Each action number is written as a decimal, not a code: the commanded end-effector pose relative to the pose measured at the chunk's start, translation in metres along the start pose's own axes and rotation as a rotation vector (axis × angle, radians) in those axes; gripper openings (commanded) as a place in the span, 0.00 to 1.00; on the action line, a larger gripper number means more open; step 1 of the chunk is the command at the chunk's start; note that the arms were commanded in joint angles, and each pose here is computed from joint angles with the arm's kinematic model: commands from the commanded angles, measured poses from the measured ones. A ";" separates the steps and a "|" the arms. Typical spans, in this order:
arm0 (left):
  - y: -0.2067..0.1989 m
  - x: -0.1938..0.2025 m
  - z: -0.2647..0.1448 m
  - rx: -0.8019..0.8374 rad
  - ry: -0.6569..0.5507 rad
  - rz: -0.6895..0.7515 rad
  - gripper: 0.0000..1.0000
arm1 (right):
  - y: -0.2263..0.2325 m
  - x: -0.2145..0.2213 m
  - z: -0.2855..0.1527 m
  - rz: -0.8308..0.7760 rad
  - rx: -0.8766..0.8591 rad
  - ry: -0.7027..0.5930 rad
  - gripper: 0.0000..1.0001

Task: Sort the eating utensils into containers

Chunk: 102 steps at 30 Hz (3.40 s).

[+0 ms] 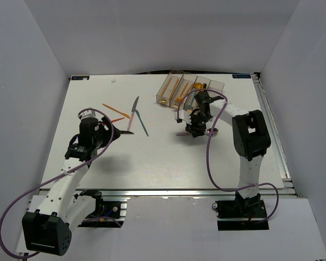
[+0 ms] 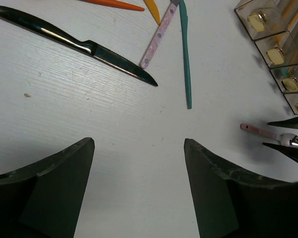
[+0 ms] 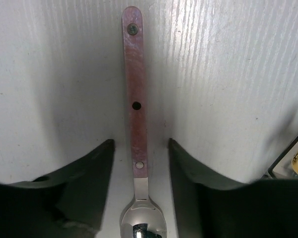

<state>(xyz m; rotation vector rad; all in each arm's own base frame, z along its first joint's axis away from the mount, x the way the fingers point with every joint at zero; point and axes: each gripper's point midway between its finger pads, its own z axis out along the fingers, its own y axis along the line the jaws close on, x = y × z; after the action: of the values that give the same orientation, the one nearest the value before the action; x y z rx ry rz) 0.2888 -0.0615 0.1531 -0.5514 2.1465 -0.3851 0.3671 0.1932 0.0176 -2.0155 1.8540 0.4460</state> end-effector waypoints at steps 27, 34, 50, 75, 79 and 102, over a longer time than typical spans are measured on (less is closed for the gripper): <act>-0.027 -0.059 -0.026 0.010 -0.120 -0.116 0.97 | -0.056 -0.181 -0.140 0.190 0.113 -0.610 0.00; -0.028 -0.051 -0.022 0.016 -0.088 -0.150 0.97 | -0.174 -0.180 -0.199 0.635 0.428 -0.843 0.00; -0.021 -0.040 -0.022 -0.004 -0.059 -0.203 0.97 | -0.277 -0.095 -0.175 1.050 0.660 -0.995 0.00; -0.001 -0.003 0.010 -0.124 0.060 -0.359 0.91 | -0.263 -0.030 -0.161 1.120 0.677 -0.926 0.58; 0.005 0.002 0.026 -0.187 0.091 -0.414 0.51 | -0.246 -0.065 -0.186 0.895 0.580 -0.953 0.88; 0.094 -0.010 0.132 -0.671 0.273 -0.543 0.77 | -0.053 -0.105 -0.197 0.265 0.273 -0.816 0.89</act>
<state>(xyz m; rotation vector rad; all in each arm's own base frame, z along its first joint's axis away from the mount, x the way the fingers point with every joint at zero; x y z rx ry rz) 0.3712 -0.0126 0.0306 -1.4850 2.4280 -0.0677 0.4185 0.1978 0.2336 -1.1001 1.5872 0.8888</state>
